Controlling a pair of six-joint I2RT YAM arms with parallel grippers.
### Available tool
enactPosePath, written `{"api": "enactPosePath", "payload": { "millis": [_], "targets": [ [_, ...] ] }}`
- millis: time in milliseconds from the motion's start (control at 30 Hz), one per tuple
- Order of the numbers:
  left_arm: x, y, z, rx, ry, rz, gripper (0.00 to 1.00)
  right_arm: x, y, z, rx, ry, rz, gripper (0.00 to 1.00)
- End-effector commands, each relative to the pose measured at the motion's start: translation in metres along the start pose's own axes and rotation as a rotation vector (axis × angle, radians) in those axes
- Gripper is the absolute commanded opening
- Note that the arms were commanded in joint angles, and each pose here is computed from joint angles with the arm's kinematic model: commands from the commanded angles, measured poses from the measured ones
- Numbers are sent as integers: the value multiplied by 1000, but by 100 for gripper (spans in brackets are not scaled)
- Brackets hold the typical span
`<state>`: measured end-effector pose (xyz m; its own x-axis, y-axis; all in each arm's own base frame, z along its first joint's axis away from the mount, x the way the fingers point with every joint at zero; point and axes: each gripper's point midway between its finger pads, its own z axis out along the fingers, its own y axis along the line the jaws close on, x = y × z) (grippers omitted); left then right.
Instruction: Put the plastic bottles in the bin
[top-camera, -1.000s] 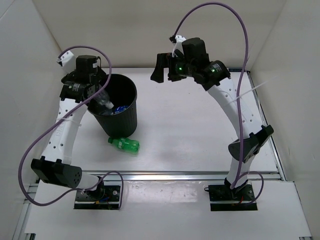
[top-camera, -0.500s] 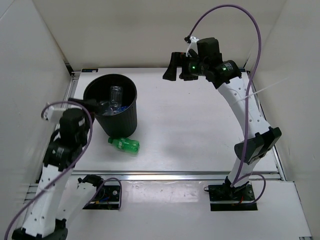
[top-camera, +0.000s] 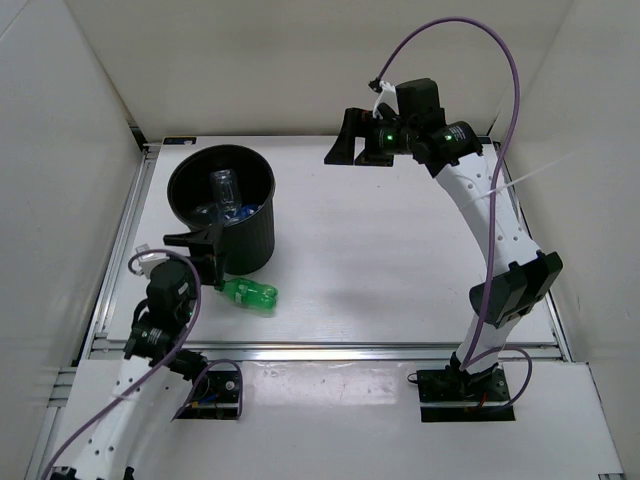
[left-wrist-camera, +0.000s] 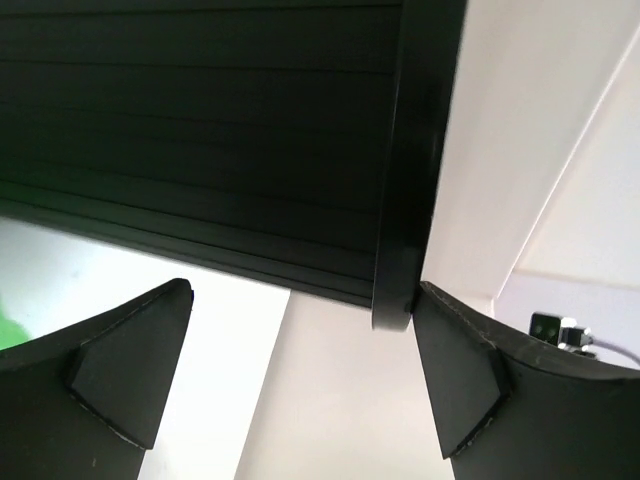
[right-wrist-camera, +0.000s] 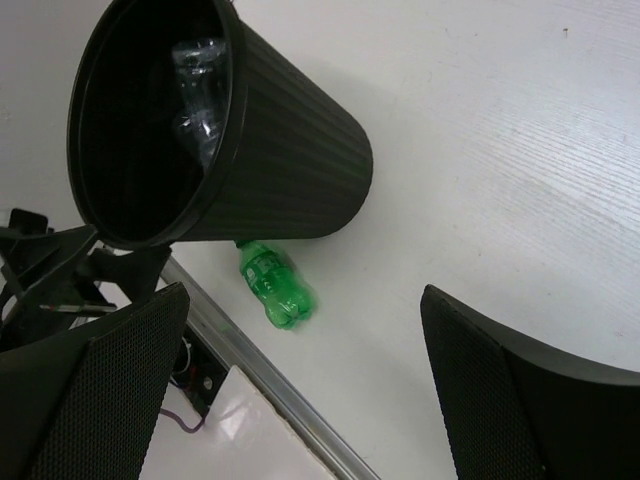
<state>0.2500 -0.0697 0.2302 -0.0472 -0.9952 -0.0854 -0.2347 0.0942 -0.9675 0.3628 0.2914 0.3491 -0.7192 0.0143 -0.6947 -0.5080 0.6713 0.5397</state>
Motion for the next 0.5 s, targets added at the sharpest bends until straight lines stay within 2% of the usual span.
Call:
{"api": "enactPosePath", "payload": {
  "millis": [0,33,233,367,467],
  "targets": [
    [32,100,9,-363,167,145,100,-6,9,-6,-48,-17,-2,100],
    [37,110,11,-412,194,149,100,-4,7,-2,-45,-10,11,100],
    [25,76,17,-334,132,244,100,-5,0,-7,-32,-20,20,100],
    [11,31,13,-218,64,301,100,-4,-6,-7,-23,-18,28,100],
    [9,-6,3,-121,64,358,100,-3,-3,-7,-41,-10,19,100]
  ]
}}
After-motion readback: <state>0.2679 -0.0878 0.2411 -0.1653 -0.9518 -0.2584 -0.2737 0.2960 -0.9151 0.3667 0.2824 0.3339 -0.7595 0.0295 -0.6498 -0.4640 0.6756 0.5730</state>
